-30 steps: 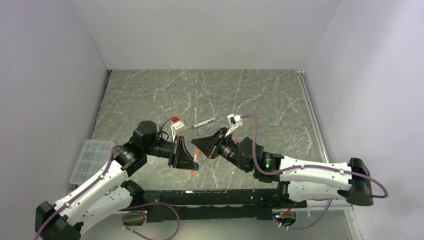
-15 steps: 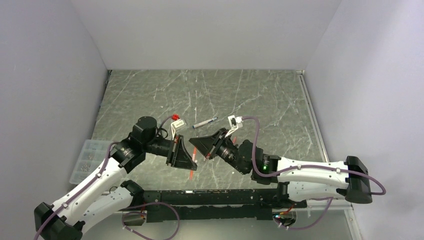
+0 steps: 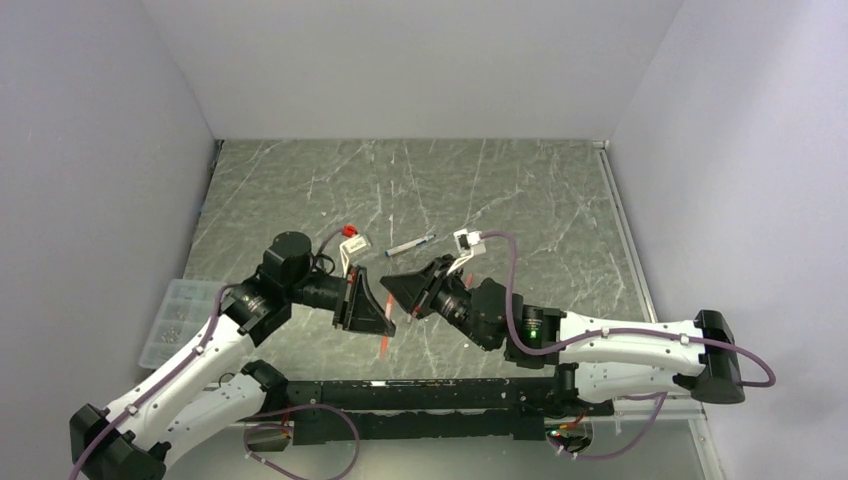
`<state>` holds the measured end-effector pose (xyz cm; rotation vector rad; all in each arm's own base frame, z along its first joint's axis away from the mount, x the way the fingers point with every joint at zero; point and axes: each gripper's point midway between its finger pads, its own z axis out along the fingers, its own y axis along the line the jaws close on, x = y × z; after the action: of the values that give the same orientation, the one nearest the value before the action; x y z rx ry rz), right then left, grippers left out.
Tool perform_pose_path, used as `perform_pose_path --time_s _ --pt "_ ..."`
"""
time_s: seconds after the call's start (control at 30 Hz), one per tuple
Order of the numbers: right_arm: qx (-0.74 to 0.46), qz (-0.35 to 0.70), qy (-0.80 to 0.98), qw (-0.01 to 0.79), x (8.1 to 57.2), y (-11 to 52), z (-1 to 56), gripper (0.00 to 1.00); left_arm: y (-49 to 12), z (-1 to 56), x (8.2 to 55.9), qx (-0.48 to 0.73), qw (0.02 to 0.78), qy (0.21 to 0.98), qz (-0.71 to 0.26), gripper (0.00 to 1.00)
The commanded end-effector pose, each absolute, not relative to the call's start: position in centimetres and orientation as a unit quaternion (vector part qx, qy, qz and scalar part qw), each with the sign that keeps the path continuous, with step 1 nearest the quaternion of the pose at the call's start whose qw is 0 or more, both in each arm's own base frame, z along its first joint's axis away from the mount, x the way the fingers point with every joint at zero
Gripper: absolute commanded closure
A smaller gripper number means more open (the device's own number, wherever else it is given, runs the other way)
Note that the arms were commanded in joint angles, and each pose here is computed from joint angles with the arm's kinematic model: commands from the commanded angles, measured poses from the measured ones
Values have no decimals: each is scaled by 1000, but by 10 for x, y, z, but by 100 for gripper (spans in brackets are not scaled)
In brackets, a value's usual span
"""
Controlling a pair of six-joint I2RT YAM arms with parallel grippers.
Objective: Insert the pens into the pen caps
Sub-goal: Press the pen cap onto the pen, then place the pen at the center of the board.
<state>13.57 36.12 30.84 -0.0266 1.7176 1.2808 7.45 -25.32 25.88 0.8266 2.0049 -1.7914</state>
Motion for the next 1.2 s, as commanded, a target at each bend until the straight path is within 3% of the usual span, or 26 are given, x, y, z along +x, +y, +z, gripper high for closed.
perform_pose_path --time_s 0.0,0.13,0.37,0.63,0.87,1.17 --pt "-161 482 762 402 76 370 254 77 -258 299 135 265 343 666 -607 100" --pt "-159 466 759 427 85 366 269 57 -255 295 132 265 343 670 -603 100" --pt "-126 456 725 501 108 340 323 30 -252 279 131 248 330 693 -592 100" --pt "-83 433 713 544 125 301 350 27 -245 245 154 192 312 769 -525 100" --pt "-52 403 732 547 133 271 328 25 -219 185 193 90 285 876 -380 100" --pt "-37 382 762 522 131 251 292 25 -202 108 225 24 212 945 -247 96"
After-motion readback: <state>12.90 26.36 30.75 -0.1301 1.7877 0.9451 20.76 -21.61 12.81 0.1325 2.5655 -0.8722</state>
